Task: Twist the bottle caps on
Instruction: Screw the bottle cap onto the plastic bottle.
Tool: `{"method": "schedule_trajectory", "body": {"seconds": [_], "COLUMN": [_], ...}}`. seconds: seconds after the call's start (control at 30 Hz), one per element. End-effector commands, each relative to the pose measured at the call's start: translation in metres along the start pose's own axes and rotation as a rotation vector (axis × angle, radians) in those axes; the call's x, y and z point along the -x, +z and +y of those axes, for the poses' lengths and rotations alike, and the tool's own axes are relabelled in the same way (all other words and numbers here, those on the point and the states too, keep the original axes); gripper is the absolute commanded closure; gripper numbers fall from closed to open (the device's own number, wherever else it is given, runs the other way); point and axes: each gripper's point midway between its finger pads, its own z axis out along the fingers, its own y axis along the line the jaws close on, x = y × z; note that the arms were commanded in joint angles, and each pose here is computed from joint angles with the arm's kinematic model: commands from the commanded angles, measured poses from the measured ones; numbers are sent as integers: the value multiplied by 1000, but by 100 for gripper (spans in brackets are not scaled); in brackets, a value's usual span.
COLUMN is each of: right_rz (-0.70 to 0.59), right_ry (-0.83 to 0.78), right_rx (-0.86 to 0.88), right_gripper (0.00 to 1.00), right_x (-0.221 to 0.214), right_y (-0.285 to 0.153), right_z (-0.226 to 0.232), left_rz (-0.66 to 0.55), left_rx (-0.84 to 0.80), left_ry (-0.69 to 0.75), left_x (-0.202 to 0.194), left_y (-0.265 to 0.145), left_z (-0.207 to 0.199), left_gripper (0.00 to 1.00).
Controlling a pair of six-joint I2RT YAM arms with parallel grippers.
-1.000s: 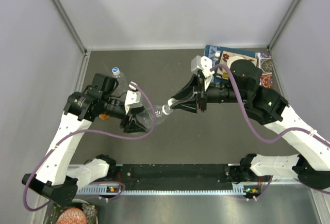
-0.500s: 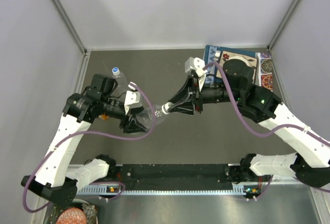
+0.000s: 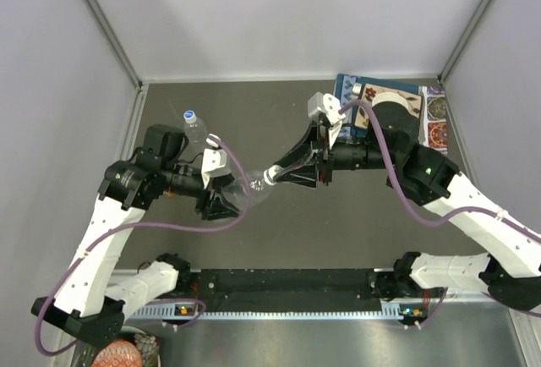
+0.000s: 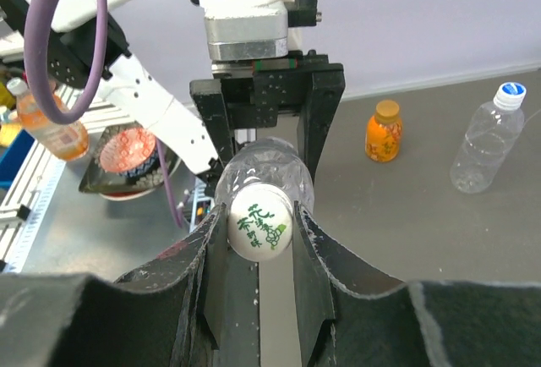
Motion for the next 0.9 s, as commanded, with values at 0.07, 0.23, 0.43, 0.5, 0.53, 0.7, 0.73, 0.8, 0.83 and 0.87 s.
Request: {"method": "schedule_trajectory", "body": {"seconds": [0.07,0.23,0.43,0.5,0.53,0.7,0.73,0.8,0.83,0.87], "right_rz": [-40,-51,-49,-46,-45,-40,-41,-44,-59,-65], "right_ry": [83,117,163,173,179,228,236,261,257,255], "right_rx": [41,42,24,13,6,-16,-19,-13,-11,-7], "right_gripper": [80,82,82,83,83,85,86,86,86,86], "right_x": [-3,-1,-7,-8,-8,-13,-13,-16,-14,-13], "right_y": [12,15,19,19,18,18,18,19,18,17], "right_z": [6,6,1,0,-1,-2,-3,-2,-1,0], "left_rz": [-147,-156,-169,-164,-161,-168,-168,-172,-175,-177], "left_rx": [4,55,105,136,153,244,267,273,273,269], "left_ry": [64,72,60,60,58,45,39,38,39,35], "left_x": [45,51,58,58,58,62,62,65,66,67], "left_y": [1,0,-2,-3,-3,-7,-8,-9,-10,-10], "left_z": [9,19,28,34,37,54,58,59,59,58], "left_gripper": [87,87,88,90,90,93,93,94,94,94]}}
